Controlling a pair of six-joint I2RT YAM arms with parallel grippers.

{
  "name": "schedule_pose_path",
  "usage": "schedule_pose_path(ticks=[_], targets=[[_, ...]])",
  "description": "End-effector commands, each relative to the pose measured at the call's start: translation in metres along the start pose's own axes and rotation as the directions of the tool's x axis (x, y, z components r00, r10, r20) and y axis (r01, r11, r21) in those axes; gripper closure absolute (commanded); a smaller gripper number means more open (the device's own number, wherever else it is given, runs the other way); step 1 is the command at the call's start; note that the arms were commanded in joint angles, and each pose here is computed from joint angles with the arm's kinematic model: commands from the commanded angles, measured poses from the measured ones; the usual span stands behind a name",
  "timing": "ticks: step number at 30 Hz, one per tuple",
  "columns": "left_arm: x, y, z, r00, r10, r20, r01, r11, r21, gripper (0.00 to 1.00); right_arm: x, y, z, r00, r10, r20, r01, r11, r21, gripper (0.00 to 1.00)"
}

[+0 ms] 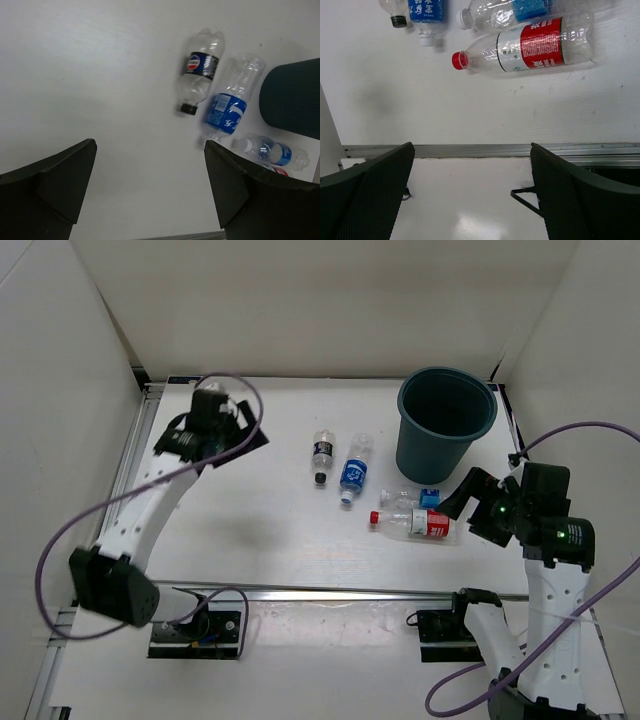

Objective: Put the plastic bottles in the bin

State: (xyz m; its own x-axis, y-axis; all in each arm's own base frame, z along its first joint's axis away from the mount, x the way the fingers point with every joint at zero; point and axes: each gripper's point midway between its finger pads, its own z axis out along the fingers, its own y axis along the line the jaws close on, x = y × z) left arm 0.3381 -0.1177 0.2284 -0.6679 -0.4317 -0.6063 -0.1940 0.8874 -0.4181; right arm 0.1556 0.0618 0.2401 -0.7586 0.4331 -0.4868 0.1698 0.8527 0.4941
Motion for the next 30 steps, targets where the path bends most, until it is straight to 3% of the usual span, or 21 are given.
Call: schedule_pose_path(ticks=[1,2,3,5,7,8,10,13,15,22,30], targets=[[-0.024,-0.059,0.013,0.991,0.134,0.027,-0.137,0.978,0.159,0.0,-0.015,0.01,0.007,1.0,0.021,0.011,-0.021,0.999,-0.032,0.0],[-0.014,-0.073,0.034,0.987,0.155,-0.036,-0.144,0.965,0.218,0.0,-0.019,0.013,0.011,0.999,0.043,-0.015,-0.043,0.998,-0.036,0.0],[-0.023,-0.09,0.036,0.985,0.168,-0.031,-0.153,0.95,0.272,0.0,-0.018,0.014,0.014,0.998,0.049,-0.036,-0.051,0.998,-0.041,0.0],[-0.012,-0.108,0.069,0.976,0.189,-0.106,-0.146,0.936,0.32,0.0,-0.029,0.021,0.015,1.0,-0.001,-0.023,-0.001,0.997,-0.073,0.0],[-0.024,-0.125,0.085,0.974,0.205,-0.095,-0.159,0.921,0.357,0.0,-0.037,0.012,0.016,0.999,-0.038,0.022,0.038,0.999,-0.007,0.0],[-0.006,-0.128,0.111,0.962,0.219,-0.162,-0.147,0.918,0.367,0.0,-0.037,0.011,0.014,0.998,-0.061,0.035,0.061,0.998,0.001,0.0],[-0.017,-0.147,0.124,0.957,0.259,-0.127,-0.189,0.896,0.403,0.0,-0.04,0.011,0.009,0.994,-0.086,0.066,0.086,0.996,0.014,0.0],[-0.023,-0.155,0.158,0.935,0.344,-0.079,-0.299,0.891,0.343,0.0,-0.046,0.01,-0.002,0.988,-0.098,0.116,0.095,0.995,0.035,0.0],[-0.01,-0.14,0.187,0.905,0.408,-0.116,-0.364,0.888,0.281,0.0,-0.047,0.013,-0.007,0.985,-0.104,0.135,0.101,0.994,0.028,0.0],[0.014,-0.121,0.243,0.874,0.446,-0.191,-0.394,0.882,0.259,0.0,-0.062,0.008,-0.02,0.971,-0.118,0.21,0.101,0.991,0.088,0.0],[0.056,-0.108,0.263,0.833,0.47,-0.293,-0.387,0.872,0.299,0.0,-0.06,-0.004,-0.029,0.972,-0.129,0.197,0.097,0.981,0.167,0.0]])
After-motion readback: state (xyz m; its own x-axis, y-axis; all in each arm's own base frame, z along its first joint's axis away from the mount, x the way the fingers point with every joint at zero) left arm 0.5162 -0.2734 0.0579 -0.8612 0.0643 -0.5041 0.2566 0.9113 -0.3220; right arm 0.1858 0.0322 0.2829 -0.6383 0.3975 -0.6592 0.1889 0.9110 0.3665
